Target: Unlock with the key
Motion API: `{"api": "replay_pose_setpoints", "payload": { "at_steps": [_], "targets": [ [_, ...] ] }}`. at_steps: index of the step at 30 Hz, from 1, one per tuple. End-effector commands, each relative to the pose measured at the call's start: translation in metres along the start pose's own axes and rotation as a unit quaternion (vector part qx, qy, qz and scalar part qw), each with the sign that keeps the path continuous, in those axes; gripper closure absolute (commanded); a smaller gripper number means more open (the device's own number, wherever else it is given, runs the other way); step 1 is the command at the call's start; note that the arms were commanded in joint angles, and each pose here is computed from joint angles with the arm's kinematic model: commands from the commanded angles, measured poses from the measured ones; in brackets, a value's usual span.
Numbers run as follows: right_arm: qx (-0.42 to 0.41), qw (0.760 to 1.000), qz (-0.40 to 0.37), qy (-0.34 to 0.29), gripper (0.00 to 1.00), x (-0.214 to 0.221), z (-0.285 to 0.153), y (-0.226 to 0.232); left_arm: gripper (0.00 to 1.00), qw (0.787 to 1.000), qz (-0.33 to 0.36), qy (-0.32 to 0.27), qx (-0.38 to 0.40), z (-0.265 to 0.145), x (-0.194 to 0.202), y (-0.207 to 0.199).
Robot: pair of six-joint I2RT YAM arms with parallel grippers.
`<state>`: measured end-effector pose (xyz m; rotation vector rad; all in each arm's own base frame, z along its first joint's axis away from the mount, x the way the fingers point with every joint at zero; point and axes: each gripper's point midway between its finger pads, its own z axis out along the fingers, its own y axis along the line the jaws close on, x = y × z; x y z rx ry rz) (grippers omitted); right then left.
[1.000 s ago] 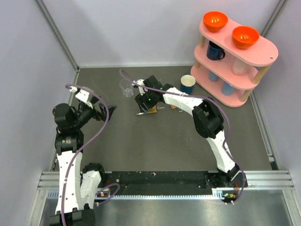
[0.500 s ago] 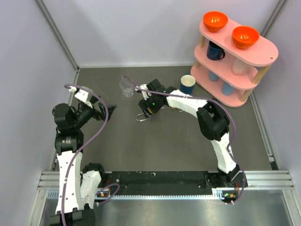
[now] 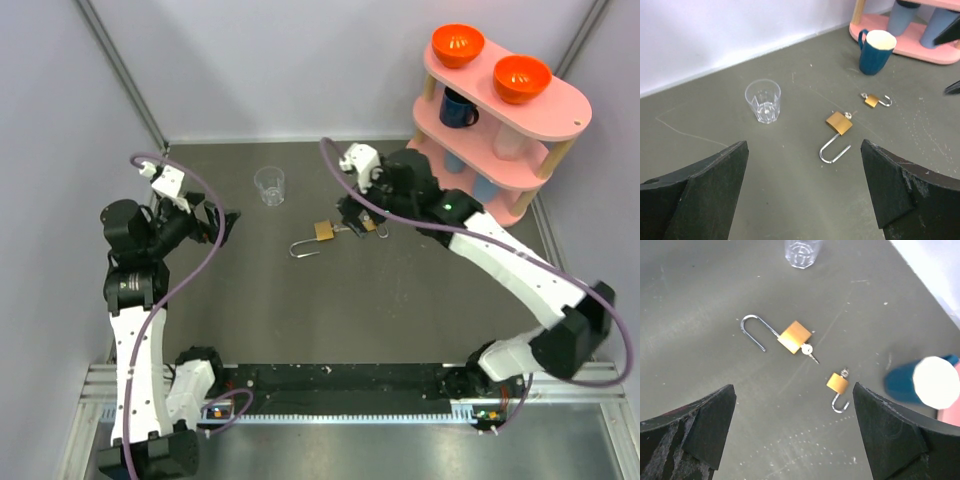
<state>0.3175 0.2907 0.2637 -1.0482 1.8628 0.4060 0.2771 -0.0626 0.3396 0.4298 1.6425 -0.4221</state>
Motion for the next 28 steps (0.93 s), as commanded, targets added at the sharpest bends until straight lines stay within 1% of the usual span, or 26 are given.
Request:
{"api": "replay_pose_setpoints", "payload": {
  "at_steps": [1,2,3,6,7,8,10,11,13,14,15,18,22,28],
  "targets": [
    [0.057,0.997,0.001,-0.051,0.01,-0.002,-0.051,-0.031,0.01,1.0,0.0,0.014,0.003,0.0,0.002,0.001],
    [0.076,0.996,0.009,-0.055,0.01,0.004,-0.06,-0.039,0.01,1.0,0.0,0.014,0.006,0.0,0.002,0.0],
    [0.115,0.991,0.01,-0.071,0.01,0.0,-0.071,-0.052,0.01,1.0,-0.002,0.015,0.007,0.001,0.002,0.0],
    [0.211,0.97,0.009,-0.122,0.01,-0.006,-0.121,-0.073,0.01,1.0,0.0,0.011,0.005,0.0,-0.004,0.001],
    [0.223,0.966,0.008,-0.132,0.01,-0.005,-0.132,-0.074,0.01,1.0,0.001,0.008,0.005,0.0,-0.006,0.001],
    [0.236,0.959,0.007,-0.155,0.01,-0.007,-0.154,-0.072,0.01,1.0,0.002,0.006,0.004,-0.001,-0.009,0.001],
    [0.255,0.95,0.009,-0.18,0.01,-0.008,-0.176,-0.072,0.01,1.0,0.003,0.006,0.005,-0.001,-0.011,0.001],
    [0.26,0.944,0.007,-0.205,0.01,-0.008,-0.196,-0.067,0.01,1.0,0.005,0.003,0.007,-0.001,-0.014,0.0],
    [0.256,0.938,-0.003,-0.235,0.01,-0.011,-0.214,-0.06,0.01,1.0,0.009,-0.001,0.009,-0.003,-0.016,-0.003],
    [0.25,0.938,-0.007,-0.241,0.01,-0.007,-0.216,-0.055,0.01,1.0,0.012,-0.003,0.009,-0.004,-0.018,-0.003],
    [0.253,0.931,-0.01,-0.261,0.01,-0.009,-0.231,-0.051,0.01,1.0,0.018,-0.006,0.009,-0.006,-0.02,-0.005],
    [0.261,0.926,-0.011,-0.272,0.01,-0.004,-0.241,-0.05,0.01,1.0,0.027,-0.013,0.009,-0.011,-0.024,-0.009],
    [0.261,0.928,-0.009,-0.265,0.01,0.004,-0.233,-0.05,0.01,0.999,0.032,-0.018,0.014,-0.015,-0.025,-0.014],
    [0.25,0.927,-0.007,-0.279,0.01,-0.004,-0.231,-0.048,0.01,0.999,0.035,-0.022,0.008,-0.019,-0.024,-0.015]
  ]
}}
